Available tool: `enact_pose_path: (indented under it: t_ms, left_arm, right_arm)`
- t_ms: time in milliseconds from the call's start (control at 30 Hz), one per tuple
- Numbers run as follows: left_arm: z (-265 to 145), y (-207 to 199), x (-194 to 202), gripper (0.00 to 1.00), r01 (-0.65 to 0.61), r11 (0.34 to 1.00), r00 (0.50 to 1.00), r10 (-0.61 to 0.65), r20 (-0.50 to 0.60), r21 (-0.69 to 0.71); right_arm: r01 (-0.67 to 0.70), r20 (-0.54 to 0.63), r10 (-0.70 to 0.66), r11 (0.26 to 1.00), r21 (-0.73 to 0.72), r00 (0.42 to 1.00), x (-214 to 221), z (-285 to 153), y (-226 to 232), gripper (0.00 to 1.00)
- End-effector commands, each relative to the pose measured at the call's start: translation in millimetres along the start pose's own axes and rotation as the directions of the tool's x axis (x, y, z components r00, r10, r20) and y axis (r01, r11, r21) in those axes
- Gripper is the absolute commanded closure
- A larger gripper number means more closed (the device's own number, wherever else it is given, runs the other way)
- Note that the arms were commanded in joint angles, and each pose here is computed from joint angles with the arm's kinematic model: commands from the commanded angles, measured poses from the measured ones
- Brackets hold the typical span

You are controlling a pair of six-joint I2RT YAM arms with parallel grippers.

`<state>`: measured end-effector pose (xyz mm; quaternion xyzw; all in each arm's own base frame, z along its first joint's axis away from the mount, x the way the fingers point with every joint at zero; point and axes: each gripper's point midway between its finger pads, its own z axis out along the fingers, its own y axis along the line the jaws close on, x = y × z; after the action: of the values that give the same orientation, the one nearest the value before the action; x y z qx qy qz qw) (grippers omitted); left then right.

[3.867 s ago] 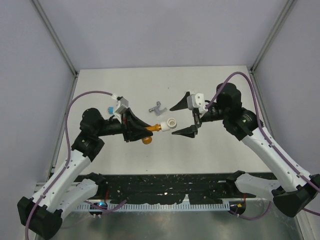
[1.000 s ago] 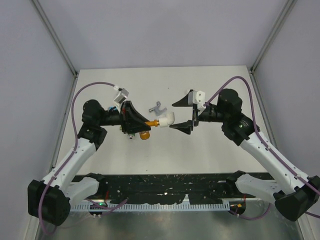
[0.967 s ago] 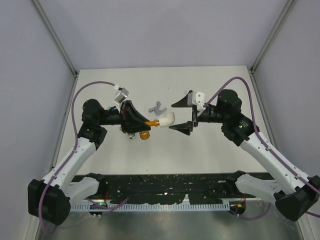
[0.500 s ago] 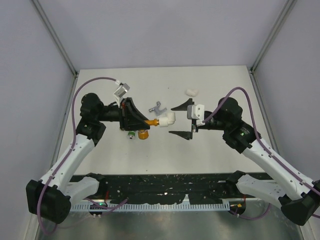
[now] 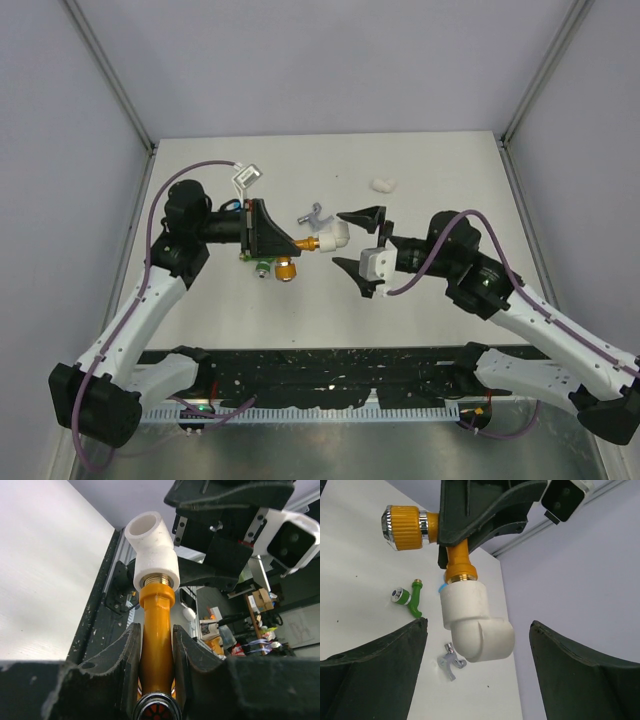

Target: Install the water faucets

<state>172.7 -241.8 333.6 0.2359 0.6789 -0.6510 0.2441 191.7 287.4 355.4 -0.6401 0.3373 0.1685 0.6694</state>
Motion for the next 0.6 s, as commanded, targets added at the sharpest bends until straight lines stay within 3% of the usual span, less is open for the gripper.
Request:
enact_pose_path:
  t_ms: [0, 233, 467, 567]
  left_arm:
    - [-3, -27, -18, 1.00, -0.010, 1.000, 0.999, 0.009, 0.037, 0.025]
    - [-4, -33, -18, 1.00, 0.001, 0.999, 0.999, -0.003, 0.036, 0.034]
    - [-5, -40, -17, 1.00, -0.008, 0.999, 1.000, 0.007, 0.030, 0.049]
    - [-5, -43, -18, 1.00, -0.005, 0.998, 1.000, 0.004, 0.029, 0.063]
  right_arm:
    - [0.175, -0.062, -0.173, 0.984, 0.028, 0.983, -7, 2, -14, 0.14]
    - [0.235, -0.095, -0.231, 0.971, 0.038, 0.968, -2, 14, -14, 0.25]
    - [0.232, -0.094, -0.228, 0.972, 0.036, 0.969, 2, 21, -13, 0.50]
    - [0.246, -0.100, -0.242, 0.969, 0.027, 0.965, 3, 24, -9, 0.50]
